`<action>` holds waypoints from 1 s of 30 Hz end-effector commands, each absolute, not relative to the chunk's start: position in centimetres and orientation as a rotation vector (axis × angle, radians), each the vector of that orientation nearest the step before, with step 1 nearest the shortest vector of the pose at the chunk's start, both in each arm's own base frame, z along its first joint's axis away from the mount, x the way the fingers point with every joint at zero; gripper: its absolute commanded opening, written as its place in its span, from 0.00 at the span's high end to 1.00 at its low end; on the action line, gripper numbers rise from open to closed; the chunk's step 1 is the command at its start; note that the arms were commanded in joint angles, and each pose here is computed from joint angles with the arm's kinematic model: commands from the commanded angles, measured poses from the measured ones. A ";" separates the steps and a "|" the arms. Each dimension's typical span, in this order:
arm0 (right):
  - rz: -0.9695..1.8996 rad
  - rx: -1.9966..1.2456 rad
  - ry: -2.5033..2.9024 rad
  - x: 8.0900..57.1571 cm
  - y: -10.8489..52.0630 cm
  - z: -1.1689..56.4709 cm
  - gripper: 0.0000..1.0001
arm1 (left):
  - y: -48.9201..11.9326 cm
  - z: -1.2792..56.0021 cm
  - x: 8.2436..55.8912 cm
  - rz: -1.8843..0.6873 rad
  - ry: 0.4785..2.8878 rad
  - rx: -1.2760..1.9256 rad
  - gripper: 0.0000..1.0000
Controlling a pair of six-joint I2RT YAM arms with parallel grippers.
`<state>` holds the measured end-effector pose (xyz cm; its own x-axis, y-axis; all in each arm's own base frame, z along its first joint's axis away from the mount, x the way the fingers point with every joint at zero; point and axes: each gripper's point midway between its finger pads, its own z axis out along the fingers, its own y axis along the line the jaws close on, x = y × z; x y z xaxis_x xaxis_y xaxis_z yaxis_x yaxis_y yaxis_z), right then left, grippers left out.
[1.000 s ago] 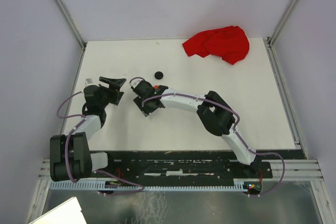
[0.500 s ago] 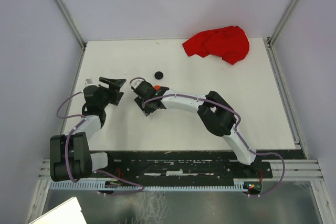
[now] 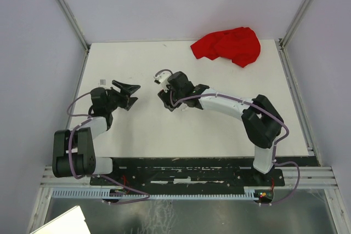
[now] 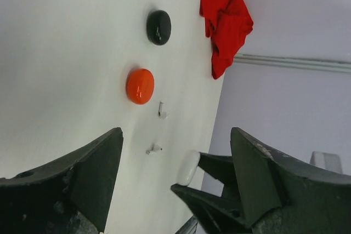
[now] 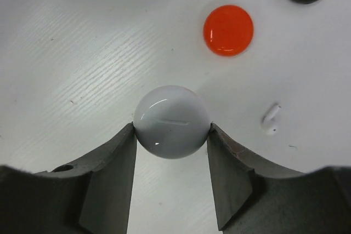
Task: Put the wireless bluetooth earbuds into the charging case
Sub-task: Pick up the charging case at the center of the board.
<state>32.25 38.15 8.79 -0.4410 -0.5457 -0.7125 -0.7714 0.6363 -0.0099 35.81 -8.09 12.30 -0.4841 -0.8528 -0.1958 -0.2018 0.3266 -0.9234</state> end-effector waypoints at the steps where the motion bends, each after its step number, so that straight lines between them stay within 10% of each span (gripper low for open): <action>1: 0.560 -1.118 1.990 32.5 37.6 13.2 0.66 | -11.1 15.7 36.5 -1.269 1.881 -0.633 0.16; 30: 0.782 -1.308 1.945 30.4 33.9 14.4 0.66 | -24.3 14.4 32.1 -1.533 2.028 -0.139 0.27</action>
<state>30.37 33.20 10.85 -0.3528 -0.5904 -0.7259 -0.9173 0.3715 0.1437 32.46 -23.30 13.84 -0.8309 -0.4638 -0.3073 0.1521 0.3420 -0.9273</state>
